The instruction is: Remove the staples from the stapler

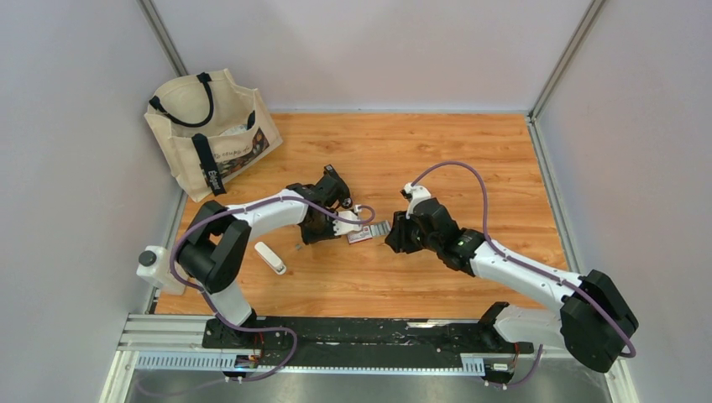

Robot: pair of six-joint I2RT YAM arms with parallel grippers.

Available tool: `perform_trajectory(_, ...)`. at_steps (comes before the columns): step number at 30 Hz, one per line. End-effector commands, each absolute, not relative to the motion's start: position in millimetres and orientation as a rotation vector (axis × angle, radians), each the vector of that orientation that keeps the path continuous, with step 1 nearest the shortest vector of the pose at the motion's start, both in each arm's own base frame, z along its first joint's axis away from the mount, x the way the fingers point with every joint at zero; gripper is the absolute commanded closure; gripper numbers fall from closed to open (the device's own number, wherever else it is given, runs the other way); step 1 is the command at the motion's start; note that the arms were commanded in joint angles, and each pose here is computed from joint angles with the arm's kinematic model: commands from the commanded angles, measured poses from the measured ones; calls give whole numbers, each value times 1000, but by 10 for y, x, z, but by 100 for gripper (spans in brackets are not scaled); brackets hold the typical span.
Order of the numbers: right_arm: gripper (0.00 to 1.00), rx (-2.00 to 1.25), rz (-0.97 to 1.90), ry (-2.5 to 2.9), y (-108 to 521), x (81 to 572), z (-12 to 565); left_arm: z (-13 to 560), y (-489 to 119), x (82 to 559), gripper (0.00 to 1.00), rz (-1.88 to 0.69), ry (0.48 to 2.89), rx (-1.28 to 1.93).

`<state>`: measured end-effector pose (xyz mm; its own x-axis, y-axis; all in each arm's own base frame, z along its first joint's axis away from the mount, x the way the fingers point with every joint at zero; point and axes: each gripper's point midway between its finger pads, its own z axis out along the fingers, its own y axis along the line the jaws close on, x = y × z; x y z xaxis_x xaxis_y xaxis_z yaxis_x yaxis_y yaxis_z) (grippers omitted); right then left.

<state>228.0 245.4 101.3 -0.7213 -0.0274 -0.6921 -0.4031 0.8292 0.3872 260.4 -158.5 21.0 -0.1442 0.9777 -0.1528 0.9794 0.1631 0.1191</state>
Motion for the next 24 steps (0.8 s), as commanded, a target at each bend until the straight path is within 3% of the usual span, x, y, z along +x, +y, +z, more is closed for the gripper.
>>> perform_trajectory(1,63,-280,705,2241,2450,2335,1127,224,-1649,2633,72,12,2215,1906)
perform_trajectory(10,64,-270,704,2238,2427,2328,1126,445,-1755,2684,89,5,2201,1844)
perform_trajectory(24,65,-259,709,2229,2401,2319,1136,731,-2002,2577,90,-144,2207,1772)
